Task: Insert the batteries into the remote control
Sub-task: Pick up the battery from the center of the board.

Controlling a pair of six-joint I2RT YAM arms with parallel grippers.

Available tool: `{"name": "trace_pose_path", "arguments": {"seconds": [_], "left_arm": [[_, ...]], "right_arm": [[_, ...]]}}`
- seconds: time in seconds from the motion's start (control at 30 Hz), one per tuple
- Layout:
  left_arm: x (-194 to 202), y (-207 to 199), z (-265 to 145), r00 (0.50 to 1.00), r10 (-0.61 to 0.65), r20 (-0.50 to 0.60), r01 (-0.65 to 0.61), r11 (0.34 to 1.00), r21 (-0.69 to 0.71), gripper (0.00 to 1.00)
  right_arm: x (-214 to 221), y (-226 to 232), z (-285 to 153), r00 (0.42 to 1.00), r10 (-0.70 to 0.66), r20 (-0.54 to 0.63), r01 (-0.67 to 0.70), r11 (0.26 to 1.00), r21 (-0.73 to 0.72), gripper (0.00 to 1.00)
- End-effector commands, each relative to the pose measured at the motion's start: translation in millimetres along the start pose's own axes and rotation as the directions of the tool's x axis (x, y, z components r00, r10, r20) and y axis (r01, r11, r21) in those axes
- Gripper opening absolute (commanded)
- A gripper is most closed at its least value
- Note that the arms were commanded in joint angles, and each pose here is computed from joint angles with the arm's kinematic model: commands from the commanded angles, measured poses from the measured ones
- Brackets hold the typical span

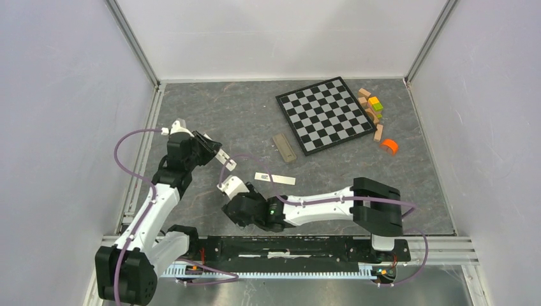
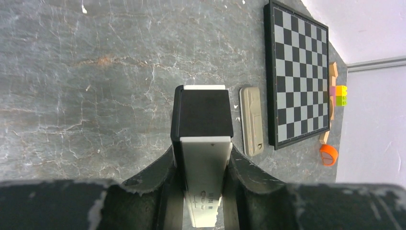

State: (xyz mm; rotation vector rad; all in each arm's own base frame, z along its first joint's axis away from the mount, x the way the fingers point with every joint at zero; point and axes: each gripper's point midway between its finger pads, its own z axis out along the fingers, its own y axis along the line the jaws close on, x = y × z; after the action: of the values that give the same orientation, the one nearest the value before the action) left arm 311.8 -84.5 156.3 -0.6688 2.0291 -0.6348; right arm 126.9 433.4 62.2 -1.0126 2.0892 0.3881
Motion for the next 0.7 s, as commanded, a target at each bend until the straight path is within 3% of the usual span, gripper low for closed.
{"name": "trace_pose_path", "arguments": {"seconds": [0.0, 0.1, 0.23, 0.4, 0.67], "left_arm": [[-30, -17, -10, 0.993, 0.087, 0.078, -0.089, 0.996, 0.017, 0.02], [-31, -16, -12, 0.99, 0.121, 0.07, -0.122, 0.993, 0.009, 0.02], [-37, -3, -16, 0.982, 0.167, 0.083, -0.162, 0.985, -0.065, 0.02], [-50, 4, -27, 0.97, 0.175, 0.168, -0.157, 0.981, -0.112, 0.02], [-59, 5, -35, 0.962, 0.193, 0.194, -0.168, 0.976, -0.135, 0.02]], "right_arm": [[-6, -18, 3, 0.982, 0.19, -0.016, -0.183, 0.962, 0.2, 0.77], [6, -20, 5, 0.957, 0.288, -0.031, -0.27, 0.926, 0.262, 0.74], [20, -7, 9, 0.922, 0.382, -0.063, -0.351, 0.893, 0.281, 0.61], [21, 16, 18, 0.891, 0.448, -0.067, -0.41, 0.86, 0.303, 0.61], [24, 24, 24, 0.867, 0.493, -0.063, -0.434, 0.813, 0.389, 0.6]]}}
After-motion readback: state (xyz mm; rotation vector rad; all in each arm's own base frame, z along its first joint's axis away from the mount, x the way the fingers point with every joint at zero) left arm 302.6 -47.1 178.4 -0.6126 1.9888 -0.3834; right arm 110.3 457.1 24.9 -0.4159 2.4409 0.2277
